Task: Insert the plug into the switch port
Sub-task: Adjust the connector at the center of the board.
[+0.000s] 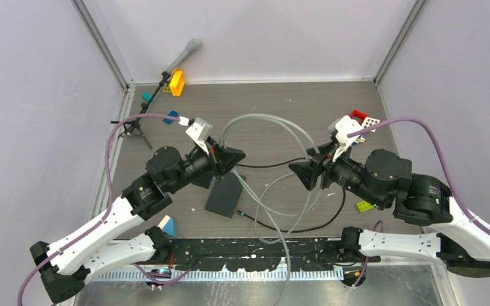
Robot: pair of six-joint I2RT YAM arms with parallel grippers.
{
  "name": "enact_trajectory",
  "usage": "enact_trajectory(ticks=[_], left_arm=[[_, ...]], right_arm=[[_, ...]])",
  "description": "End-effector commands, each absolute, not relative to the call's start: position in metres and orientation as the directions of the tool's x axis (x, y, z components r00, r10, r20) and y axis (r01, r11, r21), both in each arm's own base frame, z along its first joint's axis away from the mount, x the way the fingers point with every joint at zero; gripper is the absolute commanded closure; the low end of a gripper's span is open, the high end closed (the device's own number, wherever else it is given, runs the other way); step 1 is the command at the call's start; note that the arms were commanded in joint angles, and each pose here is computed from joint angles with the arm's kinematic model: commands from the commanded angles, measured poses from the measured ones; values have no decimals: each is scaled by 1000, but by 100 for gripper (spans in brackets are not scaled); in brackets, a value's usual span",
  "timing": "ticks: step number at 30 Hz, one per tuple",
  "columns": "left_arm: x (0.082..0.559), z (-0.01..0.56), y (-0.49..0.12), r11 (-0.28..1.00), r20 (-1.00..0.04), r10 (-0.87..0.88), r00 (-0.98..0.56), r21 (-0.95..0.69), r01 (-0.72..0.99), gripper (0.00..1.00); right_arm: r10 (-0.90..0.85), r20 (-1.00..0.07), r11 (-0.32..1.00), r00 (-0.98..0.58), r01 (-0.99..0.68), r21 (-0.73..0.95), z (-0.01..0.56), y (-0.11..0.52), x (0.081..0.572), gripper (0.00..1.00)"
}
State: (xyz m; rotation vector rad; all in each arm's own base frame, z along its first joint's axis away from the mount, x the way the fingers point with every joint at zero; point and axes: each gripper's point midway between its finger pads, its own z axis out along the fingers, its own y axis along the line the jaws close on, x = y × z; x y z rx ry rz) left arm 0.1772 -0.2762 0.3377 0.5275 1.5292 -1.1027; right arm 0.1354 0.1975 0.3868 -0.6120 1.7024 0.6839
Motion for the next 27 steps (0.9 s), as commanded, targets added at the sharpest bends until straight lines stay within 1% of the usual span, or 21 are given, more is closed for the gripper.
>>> enact_trajectory(ticks=[1,4,7,10,14,20,27], left_arm=[[210,313,-250,707,-863,-249,-440,-473,527,100],[215,312,-250,725,-835,-294,-464,-512,461,100],[209,324,-249,718,-836,-340,-432,-527,455,100],[197,345,-245,694,-836,-377,-399,-540,476,100],[182,363,-231,668,-811,-410,-416,-578,469,100],[159,367,-209,658,-766,-400,-504,-623,424,100],[122,331,-200,675,-659,-281,-698,-652,344,100]], right_arm=[[-60,-984,800,-170,-598,54,398,171,156,34],[-33,-984,799,-174,-596,78,391,169,154,34],[-6,-986,811,-168,-577,94,391,157,153,34],[57,-988,835,-141,-536,125,405,138,155,33],[161,-983,862,-87,-473,183,430,111,158,34],[209,-977,882,-46,-423,209,452,90,160,33],[219,-974,878,-60,-423,223,453,89,158,33]])
